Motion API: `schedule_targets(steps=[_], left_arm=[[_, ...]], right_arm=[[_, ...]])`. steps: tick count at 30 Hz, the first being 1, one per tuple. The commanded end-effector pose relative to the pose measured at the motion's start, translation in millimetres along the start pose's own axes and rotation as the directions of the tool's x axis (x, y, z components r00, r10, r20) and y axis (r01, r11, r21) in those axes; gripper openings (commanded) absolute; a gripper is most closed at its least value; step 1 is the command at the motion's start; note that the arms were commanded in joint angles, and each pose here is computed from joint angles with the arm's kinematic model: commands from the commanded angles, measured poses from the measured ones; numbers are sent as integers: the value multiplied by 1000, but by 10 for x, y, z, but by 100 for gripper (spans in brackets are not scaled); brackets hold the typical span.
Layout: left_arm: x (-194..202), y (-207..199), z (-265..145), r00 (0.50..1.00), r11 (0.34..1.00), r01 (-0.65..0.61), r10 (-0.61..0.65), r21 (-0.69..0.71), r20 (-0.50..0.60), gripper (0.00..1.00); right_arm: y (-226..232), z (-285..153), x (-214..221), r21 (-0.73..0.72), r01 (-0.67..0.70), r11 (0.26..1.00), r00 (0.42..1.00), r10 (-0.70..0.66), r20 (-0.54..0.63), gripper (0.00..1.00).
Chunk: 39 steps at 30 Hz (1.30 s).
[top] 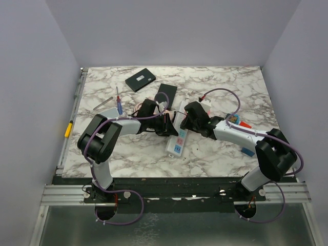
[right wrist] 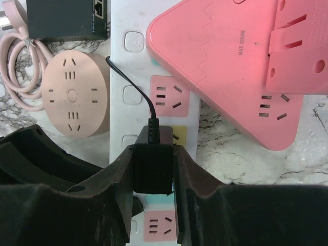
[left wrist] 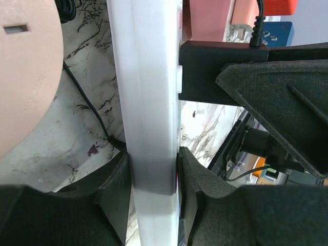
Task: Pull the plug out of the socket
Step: Remove the plug from the socket.
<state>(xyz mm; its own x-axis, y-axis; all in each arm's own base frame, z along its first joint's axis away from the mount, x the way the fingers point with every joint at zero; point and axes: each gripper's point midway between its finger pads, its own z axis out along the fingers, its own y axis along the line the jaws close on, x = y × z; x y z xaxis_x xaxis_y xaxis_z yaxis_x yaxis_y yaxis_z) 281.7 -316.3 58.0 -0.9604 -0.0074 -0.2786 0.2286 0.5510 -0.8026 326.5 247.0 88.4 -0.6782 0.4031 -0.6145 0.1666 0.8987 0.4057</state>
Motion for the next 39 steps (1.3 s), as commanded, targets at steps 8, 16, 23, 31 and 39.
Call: schedule_targets(steps=[8, 16, 23, 31, 39], left_arm=[[11, 108, 71, 1000, 1000, -7, 7, -29, -13, 0], [15, 123, 78, 1000, 999, -6, 5, -32, -16, 0], [24, 141, 84, 1000, 999, -2, 1, -36, -20, 0], [21, 141, 84, 1000, 999, -3, 2, -36, -20, 0], [16, 137, 86, 1000, 999, -4, 3, -36, -20, 0]], right_arm=[[153, -120, -260, 16, 34, 999, 996, -36, 87, 0], [126, -154, -397, -78, -30, 997, 998, 34, 49, 0], [91, -97, -387, -127, -70, 989, 997, 67, -26, 0], [84, -28, -295, -129, -91, 987, 995, 84, -60, 0], [54, 46, -216, -119, -93, 989, 993, 84, -80, 0]])
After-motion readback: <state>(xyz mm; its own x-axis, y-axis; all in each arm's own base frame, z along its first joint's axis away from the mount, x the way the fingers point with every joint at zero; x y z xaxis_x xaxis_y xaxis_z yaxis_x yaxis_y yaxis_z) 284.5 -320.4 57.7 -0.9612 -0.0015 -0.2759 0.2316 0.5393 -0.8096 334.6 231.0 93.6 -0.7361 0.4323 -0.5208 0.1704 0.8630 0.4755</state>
